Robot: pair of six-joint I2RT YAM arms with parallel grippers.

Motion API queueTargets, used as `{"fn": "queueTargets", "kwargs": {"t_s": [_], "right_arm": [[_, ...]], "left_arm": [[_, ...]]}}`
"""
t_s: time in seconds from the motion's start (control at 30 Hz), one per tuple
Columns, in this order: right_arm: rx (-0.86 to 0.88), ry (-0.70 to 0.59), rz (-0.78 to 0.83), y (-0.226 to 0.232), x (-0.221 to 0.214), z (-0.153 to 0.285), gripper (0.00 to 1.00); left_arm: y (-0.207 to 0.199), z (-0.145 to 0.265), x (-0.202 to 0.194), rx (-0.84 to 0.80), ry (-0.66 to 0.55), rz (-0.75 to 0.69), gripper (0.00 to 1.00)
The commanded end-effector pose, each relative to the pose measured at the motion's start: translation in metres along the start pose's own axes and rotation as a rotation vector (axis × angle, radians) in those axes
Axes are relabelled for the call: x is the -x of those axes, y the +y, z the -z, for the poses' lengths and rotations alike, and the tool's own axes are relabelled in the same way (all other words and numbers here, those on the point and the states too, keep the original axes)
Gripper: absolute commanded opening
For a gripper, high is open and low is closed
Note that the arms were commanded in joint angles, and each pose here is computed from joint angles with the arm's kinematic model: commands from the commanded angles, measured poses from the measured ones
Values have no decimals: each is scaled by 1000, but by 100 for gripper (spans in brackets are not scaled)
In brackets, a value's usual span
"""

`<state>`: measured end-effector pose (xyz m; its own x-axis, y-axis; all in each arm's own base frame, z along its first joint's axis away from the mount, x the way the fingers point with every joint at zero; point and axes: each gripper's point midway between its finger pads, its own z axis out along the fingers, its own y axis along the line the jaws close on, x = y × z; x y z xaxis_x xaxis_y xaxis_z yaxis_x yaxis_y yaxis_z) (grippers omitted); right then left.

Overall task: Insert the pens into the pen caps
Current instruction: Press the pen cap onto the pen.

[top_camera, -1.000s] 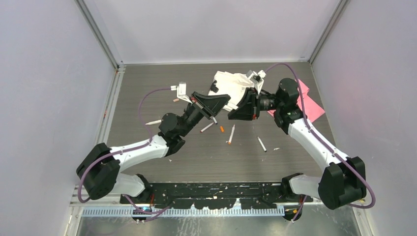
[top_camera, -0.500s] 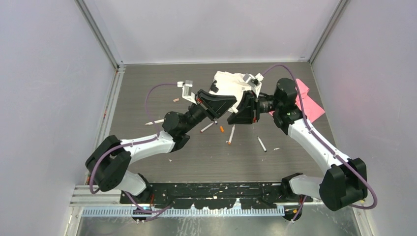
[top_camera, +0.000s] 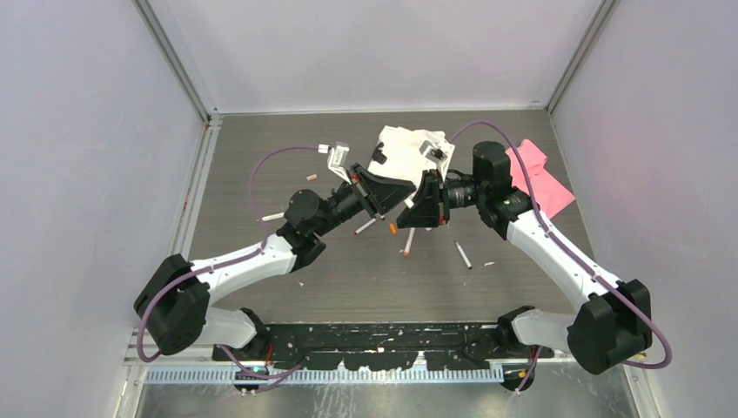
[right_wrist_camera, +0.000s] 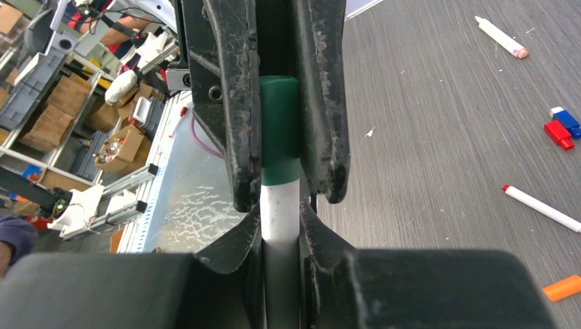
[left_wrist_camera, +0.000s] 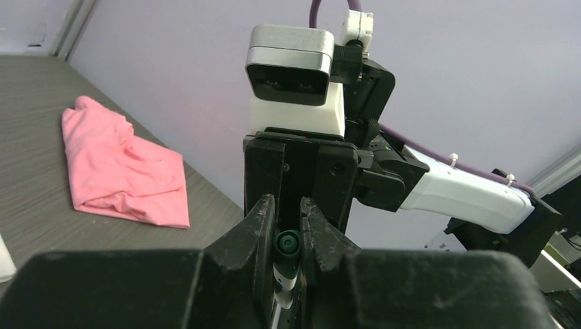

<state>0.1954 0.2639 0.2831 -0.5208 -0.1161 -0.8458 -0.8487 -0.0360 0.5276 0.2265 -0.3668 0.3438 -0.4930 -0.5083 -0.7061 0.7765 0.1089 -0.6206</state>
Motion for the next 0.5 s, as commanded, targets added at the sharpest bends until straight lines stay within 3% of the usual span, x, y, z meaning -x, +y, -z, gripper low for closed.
{"fn": "queueTargets", "kwargs": {"t_s": [0.0, 0.13, 0.3, 0.47], "right_arm": [[-161, -128, 249, -21, 55, 4, 1], [-154, -109, 230, -26, 46, 3, 1], [-144, -97, 207, -33, 37, 0, 1], [-136, -87, 191, -39, 31, -1, 1]], "left_arm": [[7, 25, -85, 33, 342, 151, 20], [8, 18, -53, 59, 244, 139, 34], [4, 25, -17, 81, 152, 80, 59], [2, 47, 4, 78, 113, 21, 68]]}}
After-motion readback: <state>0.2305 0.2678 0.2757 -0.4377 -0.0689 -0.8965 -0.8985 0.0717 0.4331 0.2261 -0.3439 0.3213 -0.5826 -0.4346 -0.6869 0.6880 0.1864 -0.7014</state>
